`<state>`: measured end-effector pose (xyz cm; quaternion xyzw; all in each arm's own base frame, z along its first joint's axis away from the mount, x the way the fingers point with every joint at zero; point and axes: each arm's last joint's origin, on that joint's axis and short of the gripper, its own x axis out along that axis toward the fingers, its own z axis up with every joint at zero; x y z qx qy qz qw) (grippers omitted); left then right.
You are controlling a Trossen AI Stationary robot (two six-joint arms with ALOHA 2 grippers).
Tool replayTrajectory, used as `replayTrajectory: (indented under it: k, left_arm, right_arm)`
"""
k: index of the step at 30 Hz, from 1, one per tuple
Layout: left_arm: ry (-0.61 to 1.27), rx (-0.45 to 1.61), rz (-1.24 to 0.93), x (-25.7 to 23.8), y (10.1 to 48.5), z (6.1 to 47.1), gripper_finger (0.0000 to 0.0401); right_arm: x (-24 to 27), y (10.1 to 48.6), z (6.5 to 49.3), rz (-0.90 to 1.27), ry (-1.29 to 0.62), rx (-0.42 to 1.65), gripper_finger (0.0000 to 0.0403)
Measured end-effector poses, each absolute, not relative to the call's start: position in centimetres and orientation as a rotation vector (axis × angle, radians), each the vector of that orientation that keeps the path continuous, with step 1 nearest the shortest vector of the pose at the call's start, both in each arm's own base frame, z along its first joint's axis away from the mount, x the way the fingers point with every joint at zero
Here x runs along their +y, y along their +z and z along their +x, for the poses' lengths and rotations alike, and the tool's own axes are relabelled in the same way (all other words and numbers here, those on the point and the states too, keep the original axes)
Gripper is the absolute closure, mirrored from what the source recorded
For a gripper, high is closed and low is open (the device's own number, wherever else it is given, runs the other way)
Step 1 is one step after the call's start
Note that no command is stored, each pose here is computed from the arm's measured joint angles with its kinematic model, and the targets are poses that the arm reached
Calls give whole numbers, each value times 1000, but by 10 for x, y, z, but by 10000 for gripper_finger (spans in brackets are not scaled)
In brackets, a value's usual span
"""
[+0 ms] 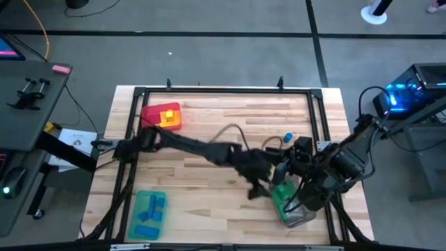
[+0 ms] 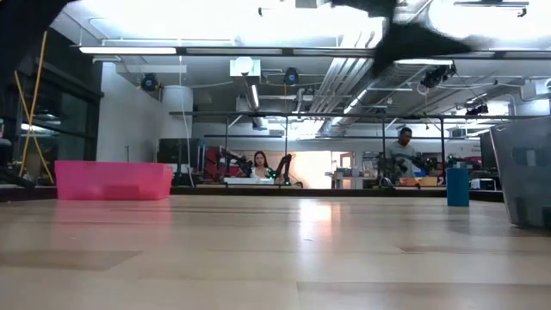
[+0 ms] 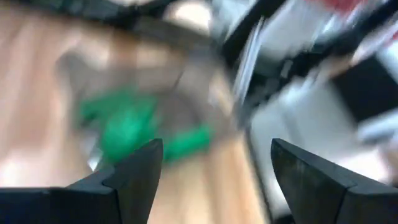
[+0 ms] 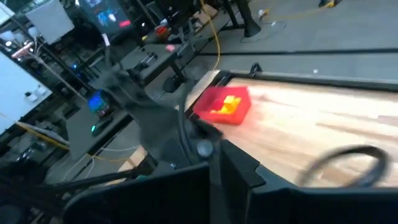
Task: Sort blocks
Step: Put the blue block into the green bin
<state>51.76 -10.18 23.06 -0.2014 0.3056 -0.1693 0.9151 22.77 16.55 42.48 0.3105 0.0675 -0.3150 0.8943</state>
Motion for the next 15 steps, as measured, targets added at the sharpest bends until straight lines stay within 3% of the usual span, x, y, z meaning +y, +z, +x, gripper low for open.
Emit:
replayTrajectory:
  k: [6,9,15]
  left_arm:
    - [-142,1038,-107,-81,282,442,122]
    - [-55,999,-16,-88,319,411,122]
    - [38,754,-105,-110,356,342,122]
  right_arm:
    - [134,428,223,627,-743,188,402]
    - [107,422,216,607,-859,306,402]
    - [50,386,209,634,-984,630,402]
